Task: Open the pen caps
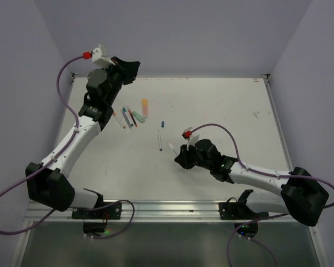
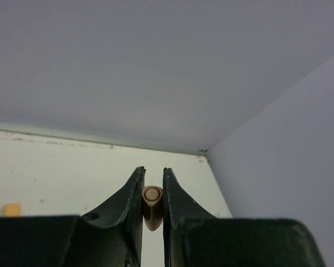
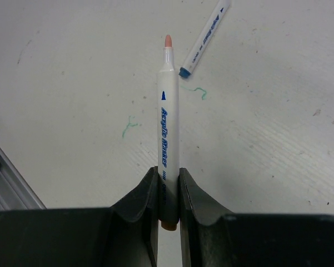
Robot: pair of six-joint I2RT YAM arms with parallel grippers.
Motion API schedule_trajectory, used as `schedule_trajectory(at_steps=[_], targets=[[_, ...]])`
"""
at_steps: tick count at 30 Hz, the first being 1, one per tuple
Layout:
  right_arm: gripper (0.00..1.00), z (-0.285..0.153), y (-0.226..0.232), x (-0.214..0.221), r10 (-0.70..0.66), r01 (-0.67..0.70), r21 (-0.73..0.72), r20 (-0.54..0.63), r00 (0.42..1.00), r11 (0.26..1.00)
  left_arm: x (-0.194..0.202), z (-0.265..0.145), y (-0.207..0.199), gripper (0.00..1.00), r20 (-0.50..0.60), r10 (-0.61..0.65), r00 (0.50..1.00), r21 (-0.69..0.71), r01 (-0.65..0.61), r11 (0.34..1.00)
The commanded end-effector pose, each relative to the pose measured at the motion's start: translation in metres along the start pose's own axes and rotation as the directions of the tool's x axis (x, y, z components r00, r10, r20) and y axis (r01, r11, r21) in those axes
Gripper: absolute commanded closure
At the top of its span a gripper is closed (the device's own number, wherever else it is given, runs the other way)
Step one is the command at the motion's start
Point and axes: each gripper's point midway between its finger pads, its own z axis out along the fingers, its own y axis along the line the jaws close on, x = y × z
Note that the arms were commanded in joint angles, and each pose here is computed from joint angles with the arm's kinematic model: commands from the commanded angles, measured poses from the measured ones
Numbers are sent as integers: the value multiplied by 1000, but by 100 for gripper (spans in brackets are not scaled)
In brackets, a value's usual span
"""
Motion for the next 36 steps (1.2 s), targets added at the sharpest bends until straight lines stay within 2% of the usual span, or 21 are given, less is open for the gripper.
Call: schedule_trajectory(at_steps=[1, 3, 4, 6, 7, 9, 10, 11, 12, 15, 16, 17, 18, 27, 36], targets=[[100, -8, -11, -24, 58, -66, 97, 77, 995, 993, 80, 5, 21, 100, -302, 69, 951, -59, -91, 994], [100, -13, -20, -30, 76, -91, 154, 103, 992, 984, 108, 5, 21, 100, -402, 97, 911, -64, -134, 989], [100, -14, -22, -33, 85, -104, 173, 115, 990, 979, 142, 1, 41, 100, -502, 86, 861, -114, -164, 980], [100, -18, -32, -34, 106, -135, 227, 133, 985, 964, 165, 1, 44, 100, -571, 103, 815, -122, -207, 971], [100, -20, -34, -37, 114, -147, 240, 148, 982, 959, 192, -6, 61, 100, -643, 92, 760, -154, -246, 957], [100, -24, -43, -37, 138, -182, 288, 166, 976, 940, 212, -6, 64, 99, -682, 123, 721, -156, -307, 939], [100, -26, -46, -38, 143, -191, 306, 173, 974, 933, 233, -13, 78, 98, -731, 116, 672, -177, -350, 920], [100, -27, -50, -37, 161, -211, 326, 176, 971, 921, 239, -11, 75, 98, -739, 139, 660, -172, -385, 907], [100, -29, -56, -37, 162, -220, 353, 186, 969, 910, 259, -18, 88, 97, -782, 128, 610, -187, -426, 885], [100, -31, -63, -32, 181, -238, 396, 176, 968, 887, 278, -16, 92, 96, -811, 138, 568, -193, -482, 855], [100, -32, -65, -32, 185, -243, 402, 179, 966, 883, 293, -21, 103, 96, -839, 127, 528, -194, -510, 838], [100, -31, -64, -31, 187, -244, 402, 175, 967, 883, 296, -18, 100, 95, -841, 131, 526, -191, -513, 837], [100, -31, -65, -31, 190, -246, 402, 175, 966, 882, 309, -22, 106, 95, -859, 127, 496, -187, -534, 825], [100, -31, -65, -29, 195, -250, 401, 172, 966, 882, 351, -30, 127, 90, -891, 110, 440, -196, -593, 781], [100, -29, -64, -26, 199, -249, 396, 162, 966, 884, 367, -29, 140, 85, -887, 85, 454, -231, -596, 769]])
